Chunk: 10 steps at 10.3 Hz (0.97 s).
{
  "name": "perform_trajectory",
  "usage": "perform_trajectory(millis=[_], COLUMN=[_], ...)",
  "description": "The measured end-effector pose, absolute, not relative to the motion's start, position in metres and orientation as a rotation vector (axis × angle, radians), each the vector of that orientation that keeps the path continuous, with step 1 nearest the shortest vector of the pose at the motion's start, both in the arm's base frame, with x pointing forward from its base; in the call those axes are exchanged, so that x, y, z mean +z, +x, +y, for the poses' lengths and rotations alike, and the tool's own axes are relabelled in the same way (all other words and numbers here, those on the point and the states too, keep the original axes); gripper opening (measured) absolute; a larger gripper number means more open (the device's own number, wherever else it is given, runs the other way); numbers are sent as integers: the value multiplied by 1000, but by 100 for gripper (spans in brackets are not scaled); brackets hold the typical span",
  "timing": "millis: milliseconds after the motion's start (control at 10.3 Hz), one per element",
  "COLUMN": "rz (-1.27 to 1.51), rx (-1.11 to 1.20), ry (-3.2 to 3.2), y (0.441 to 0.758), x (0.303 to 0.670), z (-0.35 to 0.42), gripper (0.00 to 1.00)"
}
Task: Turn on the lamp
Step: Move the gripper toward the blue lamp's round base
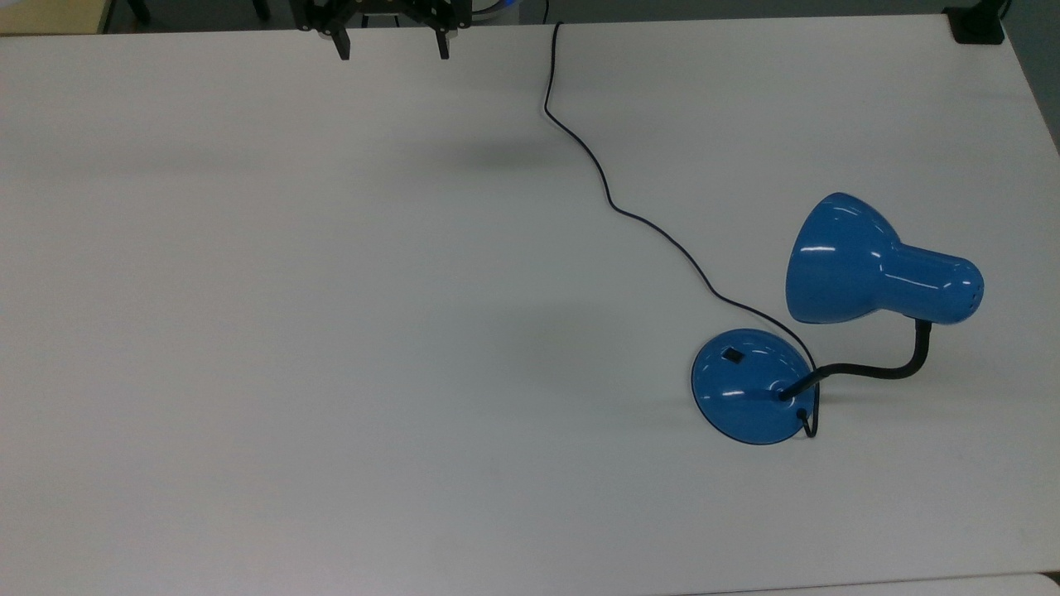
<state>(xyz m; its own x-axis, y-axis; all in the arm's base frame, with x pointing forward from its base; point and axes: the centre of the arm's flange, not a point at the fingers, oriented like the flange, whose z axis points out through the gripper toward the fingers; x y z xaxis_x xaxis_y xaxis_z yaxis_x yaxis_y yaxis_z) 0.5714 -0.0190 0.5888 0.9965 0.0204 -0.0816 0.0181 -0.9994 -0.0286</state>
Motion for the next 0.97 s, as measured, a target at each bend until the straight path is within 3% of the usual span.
perform_trajectory(millis=[876, 973], rz=[-73, -124], rx=[105, 80], ry=[-3156, -3157], y=[593, 599], x=[563, 559], z=[-6, 5], gripper=[99, 90])
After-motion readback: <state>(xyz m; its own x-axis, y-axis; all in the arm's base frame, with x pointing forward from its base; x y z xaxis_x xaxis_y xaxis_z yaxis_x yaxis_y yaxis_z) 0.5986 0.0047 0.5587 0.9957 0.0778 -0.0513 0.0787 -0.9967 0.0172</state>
